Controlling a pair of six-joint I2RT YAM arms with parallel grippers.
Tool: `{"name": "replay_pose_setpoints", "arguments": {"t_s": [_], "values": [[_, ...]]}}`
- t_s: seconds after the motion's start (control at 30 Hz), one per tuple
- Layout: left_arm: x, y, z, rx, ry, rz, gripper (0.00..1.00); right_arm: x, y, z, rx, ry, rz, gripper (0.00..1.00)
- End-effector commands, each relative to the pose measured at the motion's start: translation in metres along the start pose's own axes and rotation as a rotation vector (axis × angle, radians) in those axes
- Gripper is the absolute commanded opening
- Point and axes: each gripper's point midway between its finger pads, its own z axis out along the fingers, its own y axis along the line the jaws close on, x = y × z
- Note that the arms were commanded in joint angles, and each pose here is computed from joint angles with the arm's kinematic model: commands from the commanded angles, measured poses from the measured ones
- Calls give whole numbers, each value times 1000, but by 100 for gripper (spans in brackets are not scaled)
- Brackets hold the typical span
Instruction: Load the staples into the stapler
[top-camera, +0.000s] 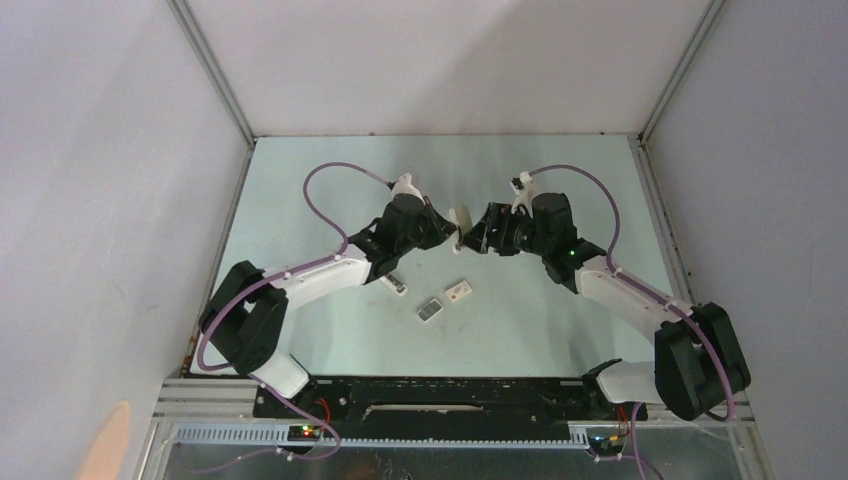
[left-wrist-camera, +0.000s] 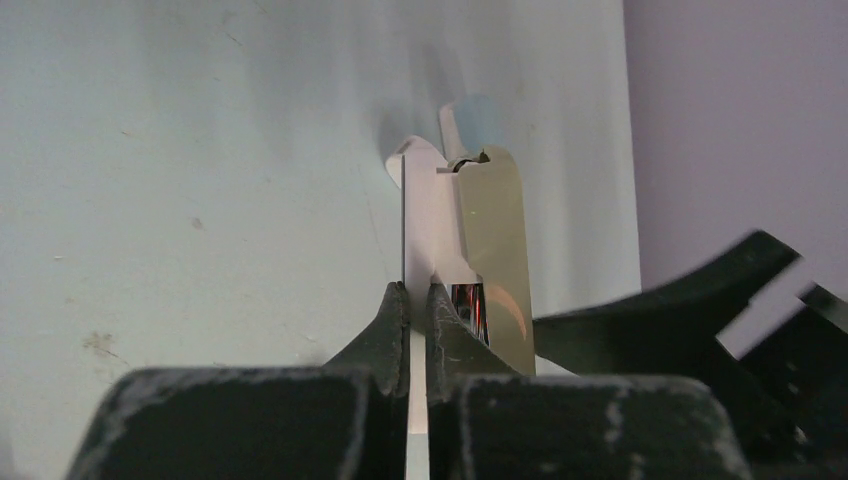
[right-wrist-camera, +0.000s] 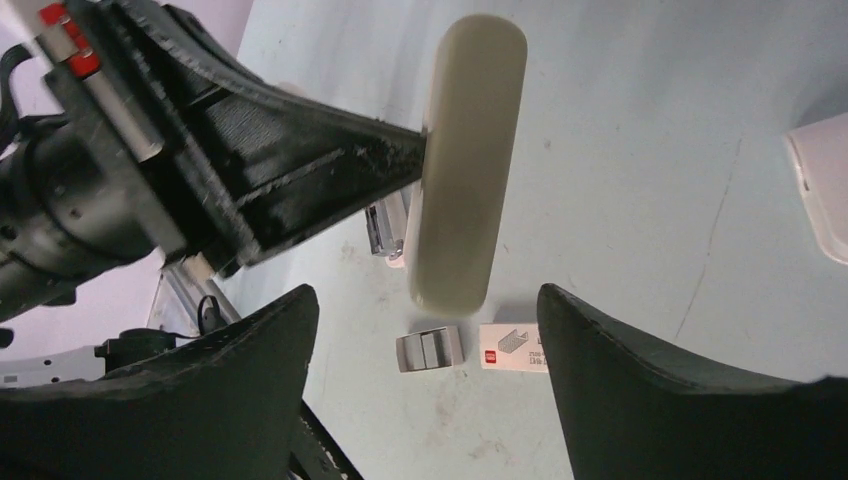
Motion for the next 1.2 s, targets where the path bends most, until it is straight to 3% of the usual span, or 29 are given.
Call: {"name": "replay_pose_setpoints", "arguments": {"t_s": [0.0, 0.07, 0.3, 0.43, 0.57, 1.17], "values": [[-16, -42, -19, 153, -64, 19, 0, -16, 18, 10, -86, -13, 10, 76], [-14, -44, -22, 165, -67, 18, 0, -12, 17, 13, -95, 6, 16, 68], [-16, -48, -30, 186, -84, 43, 0, -11, 20, 7, -99, 14, 12, 22], [-12, -46, -35, 183, -85, 85, 10, -14, 29, 1, -114, -1, 3, 0], [-4, -43, -41, 164, -78, 127, 18, -17, 36, -5, -116, -20, -10, 0], [21, -38, -51, 137, -12, 172, 25, -18, 51, -10, -115, -53, -54, 0]]}}
